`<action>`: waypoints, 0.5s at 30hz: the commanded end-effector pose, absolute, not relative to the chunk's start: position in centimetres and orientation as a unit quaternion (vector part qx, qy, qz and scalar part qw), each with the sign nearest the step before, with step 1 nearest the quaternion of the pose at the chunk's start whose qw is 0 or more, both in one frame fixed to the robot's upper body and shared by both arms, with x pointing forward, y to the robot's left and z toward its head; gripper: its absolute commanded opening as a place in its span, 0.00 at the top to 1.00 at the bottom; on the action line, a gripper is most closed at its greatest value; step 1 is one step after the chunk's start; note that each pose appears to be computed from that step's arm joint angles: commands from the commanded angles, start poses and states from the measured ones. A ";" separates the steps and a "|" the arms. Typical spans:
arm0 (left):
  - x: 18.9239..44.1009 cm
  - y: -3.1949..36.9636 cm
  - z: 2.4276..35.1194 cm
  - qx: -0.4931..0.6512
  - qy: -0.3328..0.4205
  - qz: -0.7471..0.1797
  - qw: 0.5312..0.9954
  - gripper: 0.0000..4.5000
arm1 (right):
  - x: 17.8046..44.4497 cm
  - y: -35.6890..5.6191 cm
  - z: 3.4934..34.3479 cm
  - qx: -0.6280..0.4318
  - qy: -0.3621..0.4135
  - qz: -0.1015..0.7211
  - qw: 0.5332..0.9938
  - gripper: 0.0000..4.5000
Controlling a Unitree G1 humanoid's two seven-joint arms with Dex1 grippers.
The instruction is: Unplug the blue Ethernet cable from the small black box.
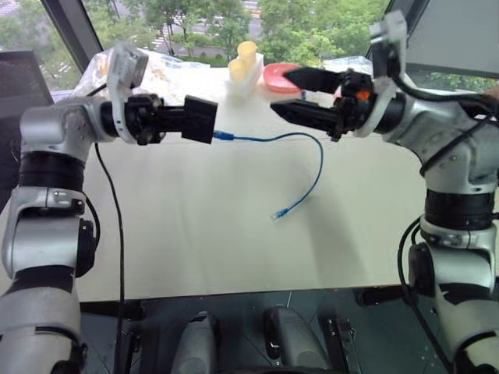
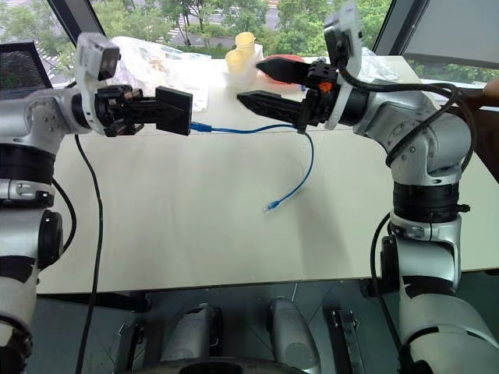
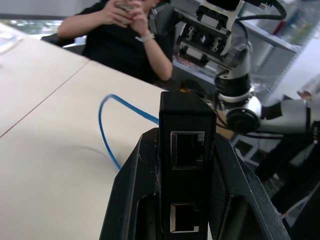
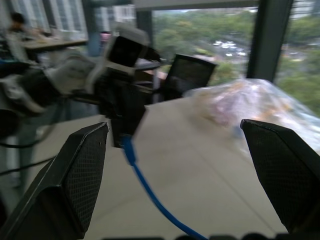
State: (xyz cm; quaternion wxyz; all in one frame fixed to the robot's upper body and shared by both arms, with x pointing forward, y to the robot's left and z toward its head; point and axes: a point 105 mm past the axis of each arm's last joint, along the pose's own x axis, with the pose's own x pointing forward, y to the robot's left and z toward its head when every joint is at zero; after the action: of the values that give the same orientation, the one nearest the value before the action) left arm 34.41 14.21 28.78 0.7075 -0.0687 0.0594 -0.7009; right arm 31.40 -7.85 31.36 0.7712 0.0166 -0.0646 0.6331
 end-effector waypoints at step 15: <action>36.1 15.2 30.9 -0.135 -0.012 -0.672 0.728 0.88 | 28.0 -1.7 25.6 0.190 -0.015 0.614 0.766 0.02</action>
State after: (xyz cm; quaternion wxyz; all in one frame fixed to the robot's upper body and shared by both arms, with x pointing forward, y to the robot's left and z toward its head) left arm 36.59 15.27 29.69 0.7356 -0.1462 0.0094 -0.6613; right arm 27.36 -2.10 25.30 0.7457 0.1904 0.0011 0.6385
